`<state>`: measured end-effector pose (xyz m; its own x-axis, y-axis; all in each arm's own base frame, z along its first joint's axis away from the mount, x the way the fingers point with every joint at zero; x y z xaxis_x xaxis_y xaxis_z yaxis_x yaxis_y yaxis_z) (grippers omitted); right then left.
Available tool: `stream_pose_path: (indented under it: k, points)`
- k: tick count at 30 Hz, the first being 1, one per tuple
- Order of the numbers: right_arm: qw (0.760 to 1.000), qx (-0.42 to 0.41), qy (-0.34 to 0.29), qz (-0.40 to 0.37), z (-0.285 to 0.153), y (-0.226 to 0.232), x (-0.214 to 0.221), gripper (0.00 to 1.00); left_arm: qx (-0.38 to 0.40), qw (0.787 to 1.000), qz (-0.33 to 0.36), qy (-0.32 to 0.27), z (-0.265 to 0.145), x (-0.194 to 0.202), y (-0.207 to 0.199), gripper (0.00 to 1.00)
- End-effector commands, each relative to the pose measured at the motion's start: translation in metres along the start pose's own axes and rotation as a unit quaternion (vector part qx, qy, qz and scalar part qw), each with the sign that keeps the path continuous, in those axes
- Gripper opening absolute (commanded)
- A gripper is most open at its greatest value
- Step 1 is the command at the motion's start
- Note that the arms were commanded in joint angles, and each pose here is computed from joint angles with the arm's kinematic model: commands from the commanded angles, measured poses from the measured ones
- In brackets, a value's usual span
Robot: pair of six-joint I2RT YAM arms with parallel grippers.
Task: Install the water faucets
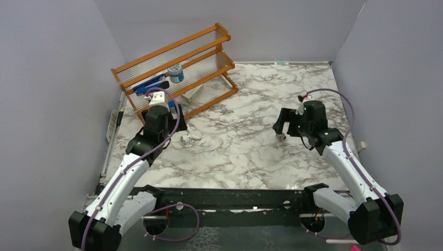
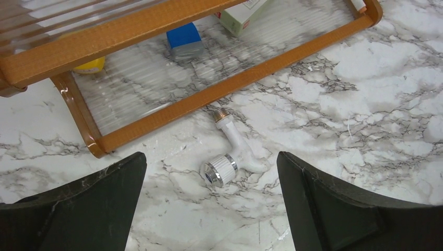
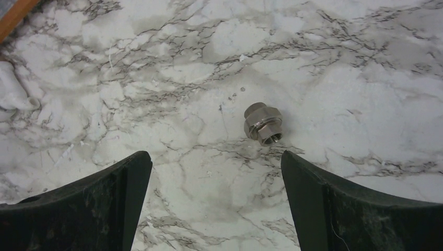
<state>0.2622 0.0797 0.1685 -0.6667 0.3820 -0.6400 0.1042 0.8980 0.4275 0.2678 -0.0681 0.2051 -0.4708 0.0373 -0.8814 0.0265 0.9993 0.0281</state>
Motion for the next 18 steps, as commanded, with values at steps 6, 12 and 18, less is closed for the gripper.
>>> stream_pose_path:
  k: [6,12,18]
  points:
    - [0.987,-0.149,0.029,-0.044,0.012,0.045,-0.005,1.00,0.015,1.000,-0.013,0.002,0.011,0.009,-0.007,0.99]
    - [0.972,-0.222,0.053,-0.057,0.035,0.083,-0.006,0.98,0.040,0.999,-0.003,-0.022,0.012,0.003,-0.013,0.98]
    - [0.954,-0.265,0.098,-0.100,0.063,0.131,0.017,0.95,0.042,0.999,0.005,-0.015,0.015,0.007,-0.014,0.97]
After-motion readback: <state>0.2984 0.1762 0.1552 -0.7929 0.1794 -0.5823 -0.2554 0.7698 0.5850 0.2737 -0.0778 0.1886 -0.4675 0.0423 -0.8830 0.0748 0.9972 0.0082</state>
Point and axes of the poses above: each gripper's point midway between its finger pads, its own z axis out along the fingers, its own y axis along the line the jaws close on, x = y × z, the point moved 3 cm from there along -z, back along the fingers, and after that the axes turned 13 degrees about z, right-handed, at the moved point
